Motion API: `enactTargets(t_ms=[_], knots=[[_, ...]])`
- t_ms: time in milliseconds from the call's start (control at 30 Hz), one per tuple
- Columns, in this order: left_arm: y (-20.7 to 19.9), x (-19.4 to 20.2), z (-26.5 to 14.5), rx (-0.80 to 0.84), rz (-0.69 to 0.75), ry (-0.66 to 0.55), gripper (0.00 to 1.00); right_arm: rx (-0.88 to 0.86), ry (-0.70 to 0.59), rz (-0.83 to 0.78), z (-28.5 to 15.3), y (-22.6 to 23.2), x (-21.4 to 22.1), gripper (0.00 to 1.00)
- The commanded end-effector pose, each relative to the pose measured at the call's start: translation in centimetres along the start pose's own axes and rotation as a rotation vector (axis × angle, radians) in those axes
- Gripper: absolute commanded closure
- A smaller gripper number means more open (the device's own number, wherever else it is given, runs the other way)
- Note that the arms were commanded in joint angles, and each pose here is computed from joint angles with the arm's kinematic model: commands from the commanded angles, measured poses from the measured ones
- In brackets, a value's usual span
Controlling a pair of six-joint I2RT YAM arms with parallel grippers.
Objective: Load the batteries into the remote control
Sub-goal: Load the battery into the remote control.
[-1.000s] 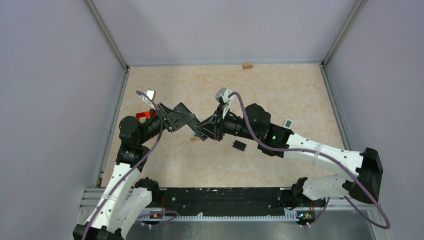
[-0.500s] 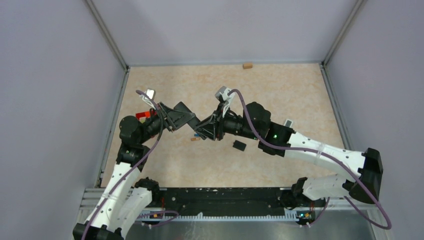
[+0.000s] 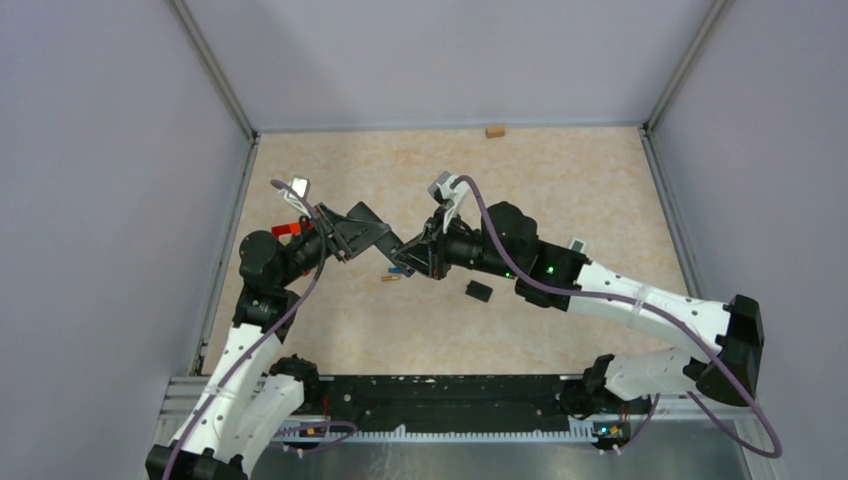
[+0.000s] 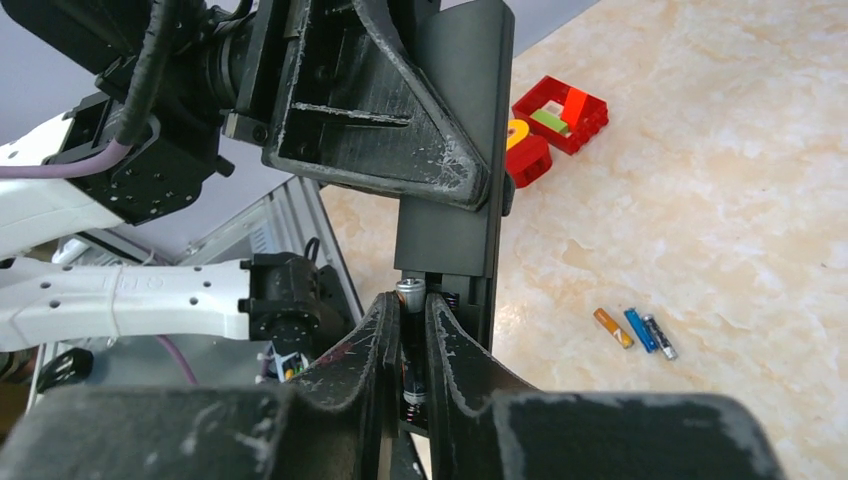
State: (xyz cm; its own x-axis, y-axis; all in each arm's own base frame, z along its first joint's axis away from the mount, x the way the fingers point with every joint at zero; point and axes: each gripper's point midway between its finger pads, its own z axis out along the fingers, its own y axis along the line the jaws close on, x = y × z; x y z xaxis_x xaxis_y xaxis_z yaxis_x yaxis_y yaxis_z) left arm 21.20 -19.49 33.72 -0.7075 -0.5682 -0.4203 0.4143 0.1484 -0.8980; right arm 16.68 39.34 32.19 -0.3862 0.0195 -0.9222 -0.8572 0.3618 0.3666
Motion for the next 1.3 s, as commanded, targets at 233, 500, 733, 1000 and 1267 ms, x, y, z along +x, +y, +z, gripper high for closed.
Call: enactTargets(t_ms=[233,500,733,1000,1267], knots=[[-2.3,-0.5,-0.1,0.075,0.053,-0.023,1.0,0.056,-0.084,0.061,1.0,-0.5,-2.4,0.95],[-2.9,-0.8,-0.1,0.085,0.066,-0.031,1.0,0.053,-0.071,0.042,-0.4,-0.3,-2.0,0.84],[-2.6,-1.0,0.0,0.076,0.073,-0.041,1.0,0.067,-0.09,0.066,-1.5,0.2,-3.7,0.68],[-2.6,-1.6,0.2,0.071,0.114,-0.065,1.0,0.1,-0.138,0.139,-3.2,0.6,-6.0,0.5],[-3.1,-3.7,1.1,0.096,0.164,-0.145,1.0,0.38,-0.197,0.49,-4.5,-4.2,-3.8,0.11]])
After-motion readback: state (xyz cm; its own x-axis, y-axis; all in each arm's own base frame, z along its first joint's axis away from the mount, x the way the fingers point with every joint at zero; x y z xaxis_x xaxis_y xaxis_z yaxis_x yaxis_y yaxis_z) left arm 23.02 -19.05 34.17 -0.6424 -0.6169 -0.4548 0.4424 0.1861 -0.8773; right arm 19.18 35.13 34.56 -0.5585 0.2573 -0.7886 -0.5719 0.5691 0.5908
